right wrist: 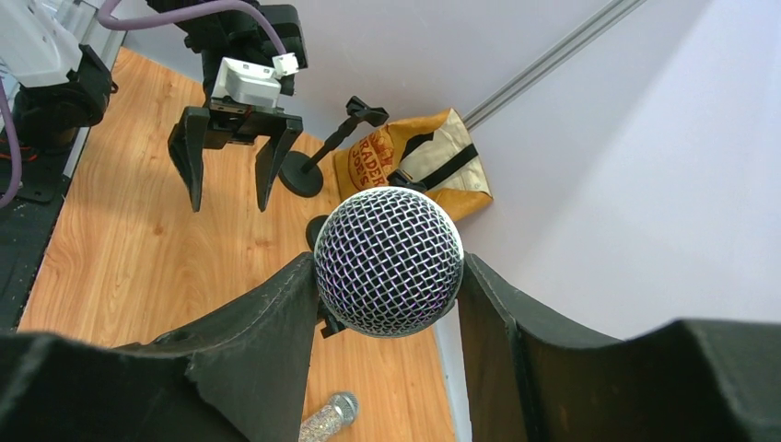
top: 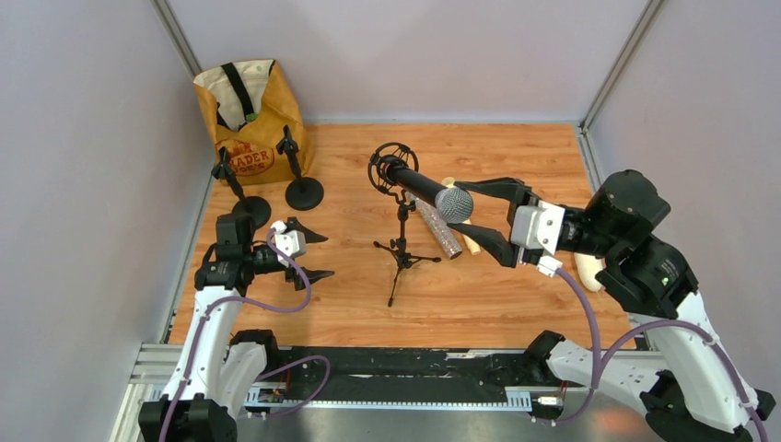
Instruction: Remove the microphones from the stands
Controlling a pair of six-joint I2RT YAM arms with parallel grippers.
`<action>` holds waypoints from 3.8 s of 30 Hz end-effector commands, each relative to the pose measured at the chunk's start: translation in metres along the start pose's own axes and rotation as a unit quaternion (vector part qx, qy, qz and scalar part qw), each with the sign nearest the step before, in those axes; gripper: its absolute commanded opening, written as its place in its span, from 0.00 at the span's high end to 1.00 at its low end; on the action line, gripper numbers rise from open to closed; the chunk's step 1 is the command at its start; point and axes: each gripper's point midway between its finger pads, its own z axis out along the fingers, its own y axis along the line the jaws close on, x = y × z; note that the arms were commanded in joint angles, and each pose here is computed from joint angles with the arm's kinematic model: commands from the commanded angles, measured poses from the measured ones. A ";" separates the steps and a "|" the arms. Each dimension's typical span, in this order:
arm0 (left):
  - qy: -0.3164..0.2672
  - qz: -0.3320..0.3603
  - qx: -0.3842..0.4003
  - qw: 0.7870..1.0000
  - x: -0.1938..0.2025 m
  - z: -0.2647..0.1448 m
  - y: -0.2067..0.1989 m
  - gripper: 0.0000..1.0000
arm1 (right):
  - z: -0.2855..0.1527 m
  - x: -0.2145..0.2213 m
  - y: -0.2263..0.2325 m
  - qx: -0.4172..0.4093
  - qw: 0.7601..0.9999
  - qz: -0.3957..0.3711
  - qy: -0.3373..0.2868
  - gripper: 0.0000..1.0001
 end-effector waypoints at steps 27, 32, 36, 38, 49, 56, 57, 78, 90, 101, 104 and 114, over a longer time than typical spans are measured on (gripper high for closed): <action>-0.008 0.007 0.001 1.000 -0.004 0.000 0.001 0.16 | -0.103 -0.013 -0.126 0.359 0.923 -0.031 0.137 1.00; -0.008 0.010 0.000 1.000 -0.003 0.000 0.001 0.16 | -0.082 0.029 -0.126 0.349 0.920 -0.010 0.179 1.00; -0.009 0.016 -0.001 1.000 -0.005 0.000 0.000 0.16 | -0.072 0.073 -0.130 0.364 0.899 0.022 0.242 1.00; -0.009 0.017 0.000 1.000 -0.005 -0.001 0.000 0.16 | -0.067 0.098 -0.128 0.367 0.888 0.038 0.276 1.00; -0.010 0.020 -0.002 1.000 -0.007 -0.002 0.000 0.16 | -0.074 0.165 -0.129 0.375 0.863 0.126 0.313 1.00; -0.012 0.021 -0.001 1.000 -0.008 -0.002 -0.001 0.16 | -0.095 0.217 -0.136 0.352 0.843 0.217 0.344 1.00; -0.011 0.021 -0.001 1.000 -0.008 -0.002 -0.001 0.16 | -0.098 0.227 -0.137 0.348 0.839 0.232 0.349 1.00; -0.012 0.022 0.001 1.000 -0.006 -0.001 -0.003 0.16 | -0.114 0.389 -0.112 0.258 0.749 0.430 0.434 1.00; -0.013 0.022 0.004 1.000 -0.005 0.000 -0.004 0.16 | -0.119 0.389 -0.068 0.167 0.737 0.456 0.469 1.00; -0.014 0.020 0.003 1.000 -0.007 -0.001 -0.004 0.16 | -0.107 0.444 -0.049 0.148 0.696 0.521 0.471 1.00; -0.013 0.018 0.004 1.000 -0.005 -0.001 -0.004 0.16 | -0.105 0.460 -0.052 0.159 0.687 0.531 0.470 1.00; -0.012 0.016 0.005 1.000 -0.003 0.000 -0.003 0.16 | -0.114 0.500 -0.059 0.239 0.684 0.500 0.475 1.00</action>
